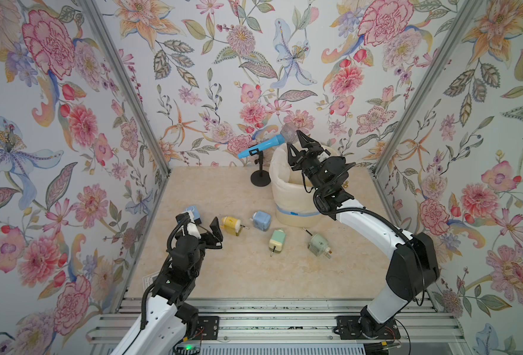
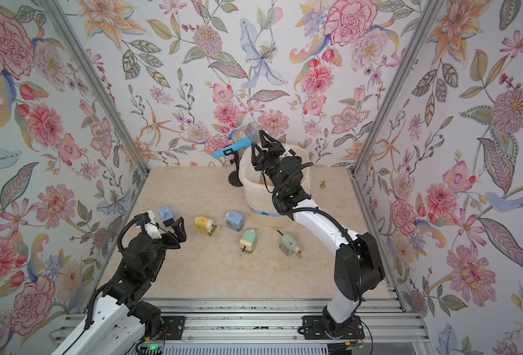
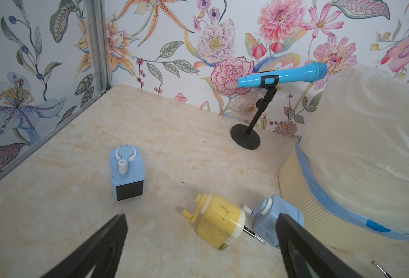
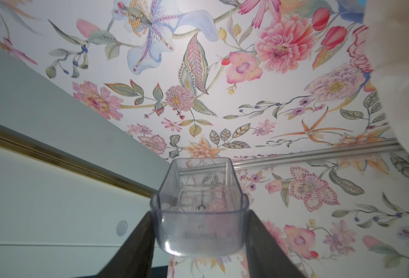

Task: Take out the pencil sharpener tray and clean the shavings
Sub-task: Pour the shavings into the trash bin, then place the container at the center of the board.

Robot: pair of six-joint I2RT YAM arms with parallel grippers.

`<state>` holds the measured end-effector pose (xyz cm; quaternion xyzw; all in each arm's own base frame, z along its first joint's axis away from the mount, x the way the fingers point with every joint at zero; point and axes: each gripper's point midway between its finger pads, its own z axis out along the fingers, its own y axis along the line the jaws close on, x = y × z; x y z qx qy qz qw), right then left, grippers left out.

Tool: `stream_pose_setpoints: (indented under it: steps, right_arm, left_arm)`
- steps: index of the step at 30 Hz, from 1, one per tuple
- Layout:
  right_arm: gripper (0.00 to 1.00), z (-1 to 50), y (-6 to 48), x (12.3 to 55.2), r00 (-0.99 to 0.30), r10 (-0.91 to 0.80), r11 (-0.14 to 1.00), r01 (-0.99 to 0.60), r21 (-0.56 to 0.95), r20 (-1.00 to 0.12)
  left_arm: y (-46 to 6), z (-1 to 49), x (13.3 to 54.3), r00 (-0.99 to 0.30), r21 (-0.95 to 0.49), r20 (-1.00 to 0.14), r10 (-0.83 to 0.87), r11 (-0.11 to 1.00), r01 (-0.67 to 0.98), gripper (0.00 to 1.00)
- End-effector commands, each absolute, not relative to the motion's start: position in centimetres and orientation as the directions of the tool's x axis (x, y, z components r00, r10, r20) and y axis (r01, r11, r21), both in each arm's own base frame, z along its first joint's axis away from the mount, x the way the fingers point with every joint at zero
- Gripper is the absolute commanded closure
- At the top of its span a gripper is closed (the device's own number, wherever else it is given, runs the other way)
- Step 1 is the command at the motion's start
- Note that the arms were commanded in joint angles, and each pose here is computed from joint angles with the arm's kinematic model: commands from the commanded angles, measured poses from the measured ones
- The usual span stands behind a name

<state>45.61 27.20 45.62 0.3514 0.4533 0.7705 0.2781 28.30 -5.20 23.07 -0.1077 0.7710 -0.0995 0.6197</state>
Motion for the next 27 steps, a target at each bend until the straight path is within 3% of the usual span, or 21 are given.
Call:
stream_pose_setpoints:
  steps: [1,7,13,19,27]
  right_arm:
    - [0.59,51.2,27.8,41.8,-0.721,0.692,-0.299,-0.323,0.898,-0.029]
    - [0.59,50.3,27.3,39.1,-0.652,0.617,0.084,-0.502,0.861,-0.440]
    - [0.58,50.5,24.0,35.5,-0.455,0.510,0.405,-0.622,0.670,-0.730]
    - [0.58,50.4,20.6,32.9,-0.271,0.360,0.621,-0.645,0.447,-0.892]
    - [0.58,47.8,14.1,30.6,0.003,0.151,0.882,-0.452,0.133,-0.989]
  left_arm:
    - [-5.1,24.5,28.6,-0.160,-0.265,-0.950,-0.267,0.964,-0.037,0.00]
    - [-5.7,24.4,29.4,-0.138,-0.236,-0.962,-0.235,0.972,-0.014,0.00]
    - [-6.2,24.1,30.4,-0.129,-0.189,-0.974,-0.187,0.982,0.003,0.00]
    - [-5.5,24.0,30.9,-0.104,-0.139,-0.984,-0.143,0.989,-0.039,0.00]
    - [-5.2,23.1,32.2,-0.109,-0.154,-0.981,-0.160,0.986,-0.061,0.00]
